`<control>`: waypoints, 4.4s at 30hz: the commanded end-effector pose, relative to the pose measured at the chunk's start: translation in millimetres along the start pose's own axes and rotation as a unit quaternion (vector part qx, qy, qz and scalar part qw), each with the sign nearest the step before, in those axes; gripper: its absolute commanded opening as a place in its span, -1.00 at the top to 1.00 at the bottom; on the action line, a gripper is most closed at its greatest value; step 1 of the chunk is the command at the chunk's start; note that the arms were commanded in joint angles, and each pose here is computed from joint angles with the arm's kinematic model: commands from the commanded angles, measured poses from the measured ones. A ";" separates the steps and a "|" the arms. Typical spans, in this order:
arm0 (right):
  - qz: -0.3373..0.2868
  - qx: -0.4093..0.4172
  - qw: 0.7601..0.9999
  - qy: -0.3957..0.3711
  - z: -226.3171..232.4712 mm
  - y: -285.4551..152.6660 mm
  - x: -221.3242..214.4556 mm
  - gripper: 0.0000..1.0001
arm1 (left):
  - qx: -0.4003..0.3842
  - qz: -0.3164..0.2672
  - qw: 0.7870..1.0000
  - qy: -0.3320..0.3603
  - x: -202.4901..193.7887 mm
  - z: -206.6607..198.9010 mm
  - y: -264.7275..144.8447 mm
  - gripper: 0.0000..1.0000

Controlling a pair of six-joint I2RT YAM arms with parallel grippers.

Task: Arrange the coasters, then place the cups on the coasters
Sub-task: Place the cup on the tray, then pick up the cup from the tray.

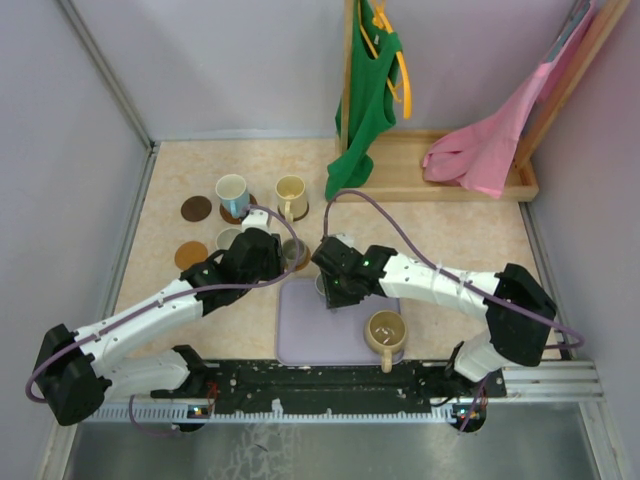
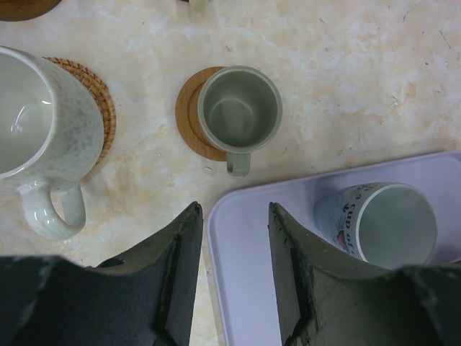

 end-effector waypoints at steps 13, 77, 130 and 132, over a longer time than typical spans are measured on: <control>-0.032 0.036 0.999 -0.008 30.1 -1.7 22.7 0.47 | -0.003 -0.006 1.000 0.001 2.1 2.0 -3.0 0.04; -0.170 -0.038 0.984 0.028 -95.3 -134.0 33.6 0.42 | 0.015 0.036 0.998 0.047 -127.8 -91.0 -14.1 -0.04; -0.166 -0.042 0.984 0.050 -97.4 -130.0 27.0 0.42 | -0.001 0.035 0.996 0.081 -129.6 -87.2 14.5 1.00; -0.168 -0.042 0.984 0.051 -98.0 -130.4 27.1 0.42 | 0.000 0.032 0.996 0.081 -124.9 -88.5 11.4 1.00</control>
Point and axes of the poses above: each gripper's point midway between its finger pads, its own y axis out along the fingers, its own z axis along the line the jaws close on, x = y × z, the point moved 2 cm from there along -y, back along the fingers, and after that the axes turned 13 degrees about -y, right-handed, at the moved point
